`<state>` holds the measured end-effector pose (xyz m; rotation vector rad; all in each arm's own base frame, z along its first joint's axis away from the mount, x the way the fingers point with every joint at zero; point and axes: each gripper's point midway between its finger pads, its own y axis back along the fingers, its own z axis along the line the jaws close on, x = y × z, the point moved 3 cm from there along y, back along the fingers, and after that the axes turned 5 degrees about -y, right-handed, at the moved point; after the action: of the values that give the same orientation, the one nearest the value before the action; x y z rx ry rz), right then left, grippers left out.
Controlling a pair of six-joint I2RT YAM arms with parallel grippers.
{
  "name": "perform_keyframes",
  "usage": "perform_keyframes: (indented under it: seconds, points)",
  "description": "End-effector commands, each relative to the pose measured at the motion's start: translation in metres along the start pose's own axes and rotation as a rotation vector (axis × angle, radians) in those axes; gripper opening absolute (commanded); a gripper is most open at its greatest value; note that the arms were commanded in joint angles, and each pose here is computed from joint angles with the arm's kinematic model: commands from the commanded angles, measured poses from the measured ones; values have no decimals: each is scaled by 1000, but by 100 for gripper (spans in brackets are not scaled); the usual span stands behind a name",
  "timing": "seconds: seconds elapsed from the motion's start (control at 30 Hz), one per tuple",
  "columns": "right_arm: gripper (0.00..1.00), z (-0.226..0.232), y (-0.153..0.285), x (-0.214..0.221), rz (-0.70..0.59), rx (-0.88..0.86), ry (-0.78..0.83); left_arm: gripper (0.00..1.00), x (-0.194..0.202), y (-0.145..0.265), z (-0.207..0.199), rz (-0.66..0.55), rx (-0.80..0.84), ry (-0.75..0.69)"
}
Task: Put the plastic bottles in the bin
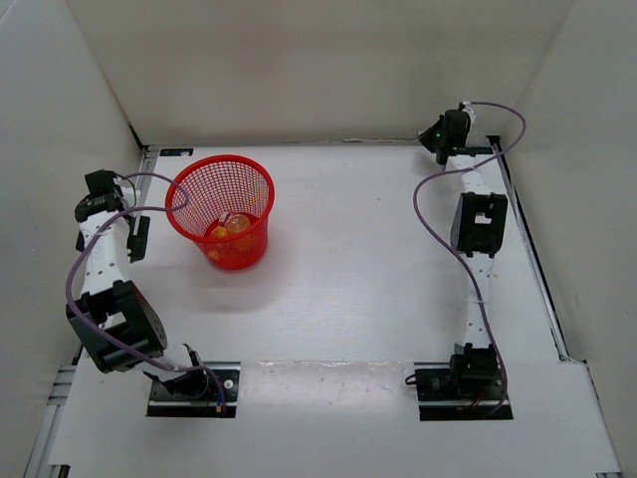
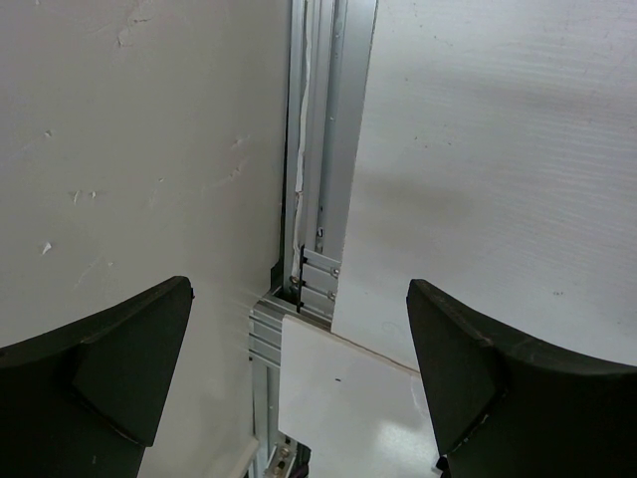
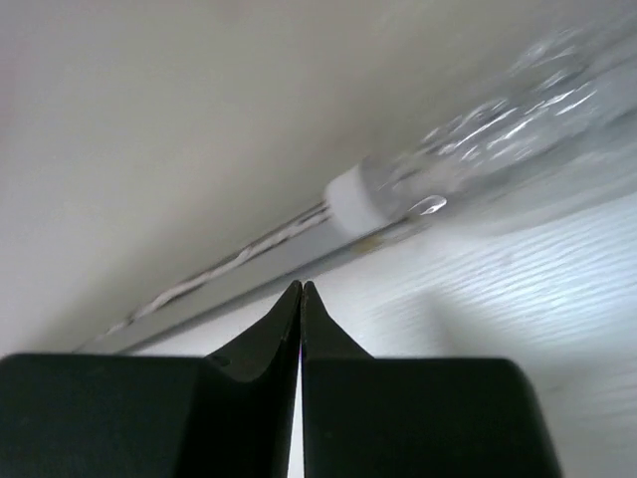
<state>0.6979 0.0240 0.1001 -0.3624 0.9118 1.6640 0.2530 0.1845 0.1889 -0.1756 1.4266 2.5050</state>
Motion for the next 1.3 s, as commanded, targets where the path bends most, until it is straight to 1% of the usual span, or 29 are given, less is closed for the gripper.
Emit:
perform_keyframes:
  seconds: [0.0,0.03,0.07,0.1,0.13,0.17,0.2,0.23,0.27,0.3,0.33,0.37,0.47,0.5,0.53,0.6,0.63,0.67,0.7,0.73,0.77,0.8,0.97,1.0,1.17,1.2,1.23,1.27]
  points:
    - [4,21,24,-25,4,-45,5,100,2,12,5,-46,-21,19]
    - [24,21,25,-24,4,-45,-17,100,0,12,6,-53,-26,22]
    - [45,15,28,-25,11,-25,-82,100,0,12,6,-53,-26,22]
    - [61,14,29,-24,7,-7,-136,100,1,10,3,-51,-13,19]
    - [70,-1,31,-36,-15,26,-215,100,1,10,3,-51,-13,19]
    - [99,-8,31,-39,-24,37,-288,100,1,13,4,-59,-18,21]
    - [100,-12,31,-42,-23,46,-429,100,3,11,2,-51,-14,9]
    - [100,-31,24,-42,-19,68,-493,100,3,11,2,-51,-13,9]
    - [100,-33,20,-37,-2,73,-532,100,5,9,0,-44,-9,6]
    - [100,-27,18,-56,-38,40,-563,100,5,11,1,-51,-13,9]
    - [100,-38,9,-47,-27,61,-566,100,8,9,2,-47,-16,17]
    - [100,-39,6,-51,-49,61,-564,100,8,9,2,-47,-16,17]
    - [100,-52,-7,-49,-108,78,-658,100,8,9,2,-47,-16,17]
    - [100,-69,-15,-47,-135,99,-698,100,8,9,2,-47,-16,17]
    - [100,-72,-19,-46,-149,104,-777,100,7,9,1,-52,-8,17]
    - [100,-76,-31,-52,-207,63,-869,100,7,6,0,-45,-3,14]
    - [100,-72,-36,-48,-219,59,-899,100,7,6,0,-45,-3,5]
    - [100,-80,-39,-44,-235,77,-930,100,7,6,0,-45,-3,4]
    - [100,-75,-40,-44,-251,70,-953,100,7,6,0,-45,-3,4]
    - [100,-80,-44,-32,-255,93,-997,100,6,6,2,-40,-11,5]
    - [100,-82,-44,-34,-271,98,-1006,100,6,6,2,-39,-11,5]
    - [100,-88,-49,-20,-265,118,-1013,100,6,6,2,-39,-11,5]
    - [100,-95,-54,-21,-338,134,-1148,100,4,5,5,-34,-19,-4]
    - [95,-100,-55,-18,-347,143,-1162,100,4,5,5,-34,-19,-4]
    - [80,-111,-55,-25,-430,169,-1210,100,1,4,8,-29,-26,-4]
    - [75,-111,-55,-25,-430,169,-1210,100,1,4,8,-29,-26,-4]
    - [62,-112,-55,-24,-429,176,-1221,100,1,4,8,-29,-26,-4]
    - [55,-113,-54,-25,-439,178,-1220,100,1,4,8,-29,-26,-4]
